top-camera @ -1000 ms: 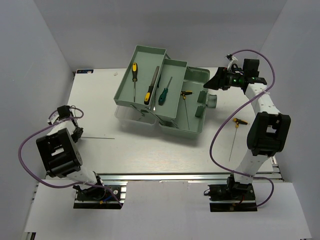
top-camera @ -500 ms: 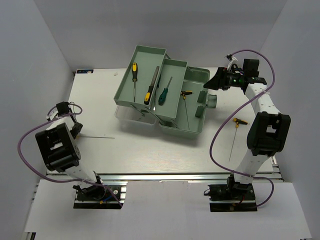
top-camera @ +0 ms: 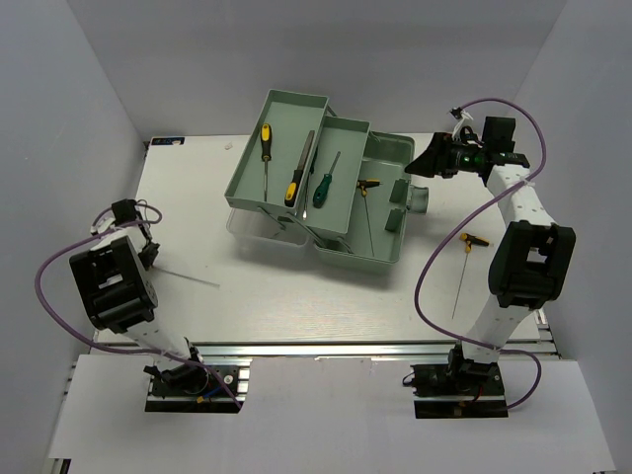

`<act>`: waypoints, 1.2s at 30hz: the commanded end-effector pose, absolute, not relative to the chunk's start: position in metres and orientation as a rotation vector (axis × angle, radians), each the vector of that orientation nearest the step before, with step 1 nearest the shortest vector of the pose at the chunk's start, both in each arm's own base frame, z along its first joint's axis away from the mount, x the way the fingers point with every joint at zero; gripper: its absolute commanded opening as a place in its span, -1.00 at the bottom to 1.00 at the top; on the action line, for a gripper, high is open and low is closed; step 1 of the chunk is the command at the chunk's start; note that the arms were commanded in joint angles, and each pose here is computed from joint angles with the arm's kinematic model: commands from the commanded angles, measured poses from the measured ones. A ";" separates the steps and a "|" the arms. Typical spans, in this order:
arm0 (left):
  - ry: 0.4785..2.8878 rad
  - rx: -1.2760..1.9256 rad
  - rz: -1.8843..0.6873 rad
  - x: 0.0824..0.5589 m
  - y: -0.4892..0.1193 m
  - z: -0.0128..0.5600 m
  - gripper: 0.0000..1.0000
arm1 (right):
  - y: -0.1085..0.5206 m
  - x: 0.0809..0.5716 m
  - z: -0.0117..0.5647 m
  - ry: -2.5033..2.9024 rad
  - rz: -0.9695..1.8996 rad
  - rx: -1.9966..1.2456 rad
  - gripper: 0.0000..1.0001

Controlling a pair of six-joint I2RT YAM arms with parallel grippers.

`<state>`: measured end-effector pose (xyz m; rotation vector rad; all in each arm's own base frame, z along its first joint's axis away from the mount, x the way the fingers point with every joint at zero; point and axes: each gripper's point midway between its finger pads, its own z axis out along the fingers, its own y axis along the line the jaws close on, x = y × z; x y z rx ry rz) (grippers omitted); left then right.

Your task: Sort the tools into containers

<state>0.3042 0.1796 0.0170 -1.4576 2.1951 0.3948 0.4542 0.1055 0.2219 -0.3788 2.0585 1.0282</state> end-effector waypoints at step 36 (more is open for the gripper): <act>1.724 -0.363 -0.803 0.336 -0.056 0.386 -1.00 | 0.075 0.410 0.217 2.031 0.931 -0.597 -0.91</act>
